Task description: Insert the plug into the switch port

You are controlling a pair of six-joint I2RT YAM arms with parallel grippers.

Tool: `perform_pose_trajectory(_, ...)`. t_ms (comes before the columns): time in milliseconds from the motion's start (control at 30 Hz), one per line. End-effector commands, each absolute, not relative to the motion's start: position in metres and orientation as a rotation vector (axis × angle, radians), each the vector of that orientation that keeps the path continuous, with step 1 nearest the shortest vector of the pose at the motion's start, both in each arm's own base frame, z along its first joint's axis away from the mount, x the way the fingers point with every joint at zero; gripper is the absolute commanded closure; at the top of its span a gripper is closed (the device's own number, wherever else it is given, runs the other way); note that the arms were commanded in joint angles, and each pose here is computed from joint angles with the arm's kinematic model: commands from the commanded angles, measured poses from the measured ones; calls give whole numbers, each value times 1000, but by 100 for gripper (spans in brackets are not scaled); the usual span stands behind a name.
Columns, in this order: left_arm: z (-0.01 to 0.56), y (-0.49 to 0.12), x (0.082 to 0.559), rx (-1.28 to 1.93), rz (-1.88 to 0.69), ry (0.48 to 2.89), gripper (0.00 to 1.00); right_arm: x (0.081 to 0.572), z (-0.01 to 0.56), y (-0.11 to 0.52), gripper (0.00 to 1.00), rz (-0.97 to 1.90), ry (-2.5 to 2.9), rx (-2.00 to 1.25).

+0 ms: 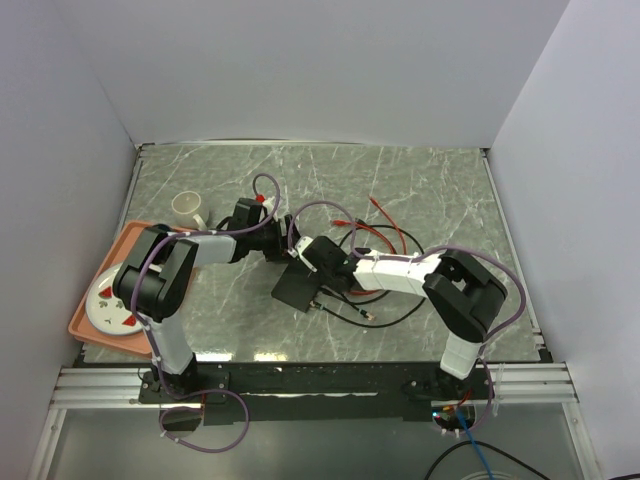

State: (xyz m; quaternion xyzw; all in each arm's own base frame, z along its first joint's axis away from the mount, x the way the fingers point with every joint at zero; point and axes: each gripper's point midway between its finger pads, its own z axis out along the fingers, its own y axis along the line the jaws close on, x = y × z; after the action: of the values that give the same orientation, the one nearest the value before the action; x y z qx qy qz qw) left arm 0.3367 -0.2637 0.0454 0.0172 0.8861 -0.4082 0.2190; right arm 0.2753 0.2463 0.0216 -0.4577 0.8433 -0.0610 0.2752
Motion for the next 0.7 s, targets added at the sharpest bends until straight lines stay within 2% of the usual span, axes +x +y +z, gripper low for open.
perform_pose_trajectory(0, 28, -260, 312, 65, -1106, 2564, 22, 289, 48, 272, 100, -45, 2181, -1179)
perform_pose_trajectory(333, 37, -264, 306, 107, -1158, 2555, 29, 279, 60, 304, 100, 98, 2104, -1222)
perform_pose_trajectory(467, 33, -270, 291, 137, -1187, 2582, 40, 283, 61, 309, 100, 94, 2099, -1202)
perform_pose_trajectory(500, 31, -271, 289, 137, -1192, 2588, 47, 285, 62, 311, 100, 92, 2095, -1176)
perform_pose_trajectory(600, 27, -275, 275, 141, -1251, 2602, 56, 288, 69, 315, 100, 107, 2072, -1133)
perform_pose_trajectory(667, 24, -279, 266, 146, -1290, 2616, 57, 287, 75, 315, 100, 127, 2053, -1105)
